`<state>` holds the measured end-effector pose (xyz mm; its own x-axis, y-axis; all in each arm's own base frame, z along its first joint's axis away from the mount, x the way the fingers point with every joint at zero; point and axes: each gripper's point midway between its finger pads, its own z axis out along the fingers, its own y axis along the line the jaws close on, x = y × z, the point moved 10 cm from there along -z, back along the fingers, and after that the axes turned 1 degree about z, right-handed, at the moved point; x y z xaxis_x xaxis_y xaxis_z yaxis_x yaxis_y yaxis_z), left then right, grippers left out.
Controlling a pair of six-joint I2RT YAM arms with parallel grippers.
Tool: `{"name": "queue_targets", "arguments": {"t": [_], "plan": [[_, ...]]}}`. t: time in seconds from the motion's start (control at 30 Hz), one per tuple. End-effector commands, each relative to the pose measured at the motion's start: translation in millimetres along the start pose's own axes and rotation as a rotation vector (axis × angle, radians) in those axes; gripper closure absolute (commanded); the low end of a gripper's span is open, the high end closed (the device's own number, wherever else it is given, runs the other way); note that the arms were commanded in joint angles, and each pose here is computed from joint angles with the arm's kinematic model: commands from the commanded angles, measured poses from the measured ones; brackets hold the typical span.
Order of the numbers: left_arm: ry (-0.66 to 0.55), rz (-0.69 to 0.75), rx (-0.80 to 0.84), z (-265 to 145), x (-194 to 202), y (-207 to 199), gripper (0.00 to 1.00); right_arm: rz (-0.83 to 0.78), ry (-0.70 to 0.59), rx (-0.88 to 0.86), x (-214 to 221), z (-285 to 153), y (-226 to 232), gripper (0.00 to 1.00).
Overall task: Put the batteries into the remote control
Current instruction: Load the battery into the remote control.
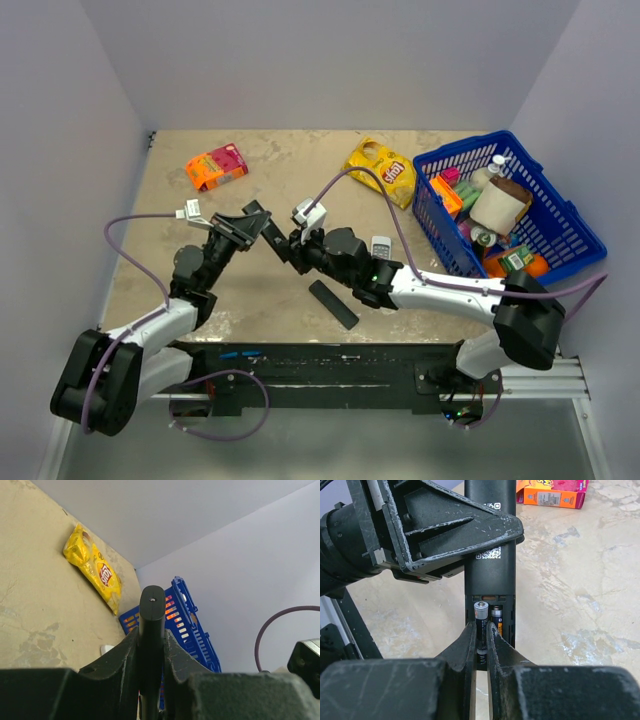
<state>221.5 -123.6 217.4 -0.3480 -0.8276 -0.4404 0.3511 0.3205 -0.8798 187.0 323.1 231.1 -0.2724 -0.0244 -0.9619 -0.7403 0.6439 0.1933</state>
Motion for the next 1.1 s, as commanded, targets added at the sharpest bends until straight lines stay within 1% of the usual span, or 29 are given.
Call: {"name": "queue_targets", "arguments": {"t": [0.0, 0.1, 0.2, 0.23, 0.37, 0.8, 1.07], "plan": [[-0.042, -0.026, 0.227, 0, -8, -39, 1.0, 0.002, 0.015, 0.072, 6, 4, -7, 0.99], [-0.034, -0.022, 0.226, 0, -7, -38, 1.0, -0.002, 0.038, 0.086, 11, 8, -8, 0.98], [-0.037, -0.031, 0.215, 0, -6, -35, 1.0, 0.0, 0.044, 0.09, 11, 8, -9, 0.93], [-0.04, -0.033, 0.208, 1, -6, -34, 1.0, -0.001, 0.049, 0.091, 11, 8, -8, 0.89], [-0.043, -0.045, 0.209, 3, -5, -32, 1.0, -0.003, 0.057, 0.114, 13, 7, -10, 0.86], [-0.039, -0.09, 0.172, 3, 0, -20, 1.0, -0.012, 0.063, 0.153, 7, 4, -12, 0.77], [-0.039, -0.112, 0.17, 1, 2, -16, 1.0, -0.003, 0.053, 0.192, 6, 0, -16, 0.75]]}}
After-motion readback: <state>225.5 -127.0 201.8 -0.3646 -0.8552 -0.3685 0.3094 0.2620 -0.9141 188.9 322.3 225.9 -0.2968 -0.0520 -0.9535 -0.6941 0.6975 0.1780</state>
